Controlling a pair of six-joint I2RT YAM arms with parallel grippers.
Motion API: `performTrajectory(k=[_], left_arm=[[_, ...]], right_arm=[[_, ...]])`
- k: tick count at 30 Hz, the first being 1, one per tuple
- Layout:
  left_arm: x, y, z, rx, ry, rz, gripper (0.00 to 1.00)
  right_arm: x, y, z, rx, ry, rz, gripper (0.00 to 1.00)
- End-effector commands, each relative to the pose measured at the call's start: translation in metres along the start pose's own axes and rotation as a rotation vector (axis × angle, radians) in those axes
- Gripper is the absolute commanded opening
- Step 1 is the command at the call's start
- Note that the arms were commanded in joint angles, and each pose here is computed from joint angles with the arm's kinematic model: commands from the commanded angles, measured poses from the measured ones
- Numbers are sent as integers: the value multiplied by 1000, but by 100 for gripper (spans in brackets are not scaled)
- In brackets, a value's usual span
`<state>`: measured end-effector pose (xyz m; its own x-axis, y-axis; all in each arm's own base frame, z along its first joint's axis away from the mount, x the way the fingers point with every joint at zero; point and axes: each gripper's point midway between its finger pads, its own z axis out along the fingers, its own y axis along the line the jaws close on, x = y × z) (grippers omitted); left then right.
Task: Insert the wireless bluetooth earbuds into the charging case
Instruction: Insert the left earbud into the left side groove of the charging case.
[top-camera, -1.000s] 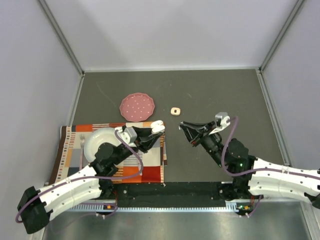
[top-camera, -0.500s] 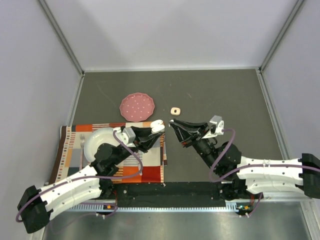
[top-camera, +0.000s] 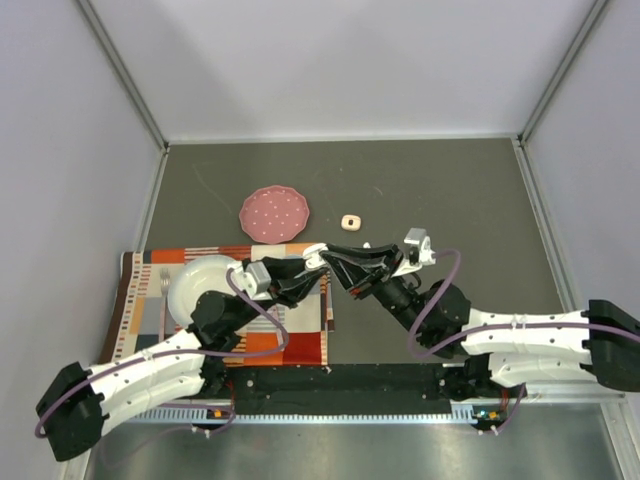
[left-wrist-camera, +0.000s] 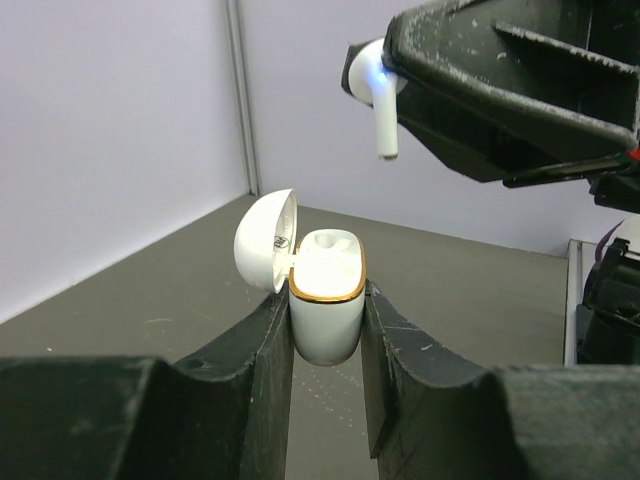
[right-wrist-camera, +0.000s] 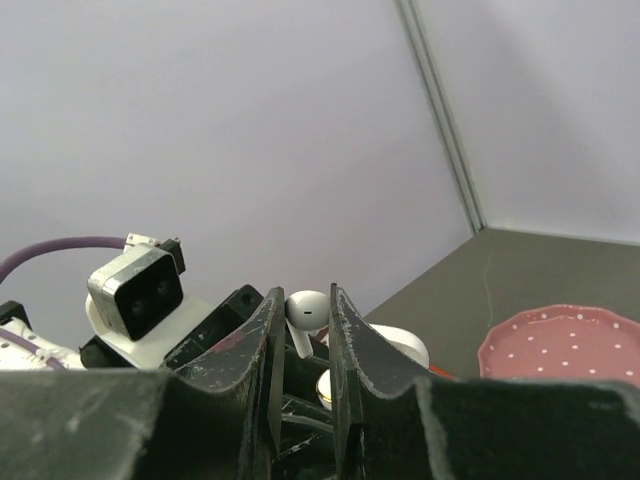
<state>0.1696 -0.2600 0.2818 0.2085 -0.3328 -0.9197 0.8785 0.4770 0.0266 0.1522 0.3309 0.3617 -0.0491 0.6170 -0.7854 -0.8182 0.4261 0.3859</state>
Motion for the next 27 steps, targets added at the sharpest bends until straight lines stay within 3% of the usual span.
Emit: performTrajectory(k=[1, 27], left_arm=[[-25, -4, 1, 19, -101, 29, 0], [-33, -5, -2, 23, -116, 38, 0]], right_arm=[[-17, 25, 9, -72, -40, 83, 0], [17, 10, 17, 5, 37, 47, 0]])
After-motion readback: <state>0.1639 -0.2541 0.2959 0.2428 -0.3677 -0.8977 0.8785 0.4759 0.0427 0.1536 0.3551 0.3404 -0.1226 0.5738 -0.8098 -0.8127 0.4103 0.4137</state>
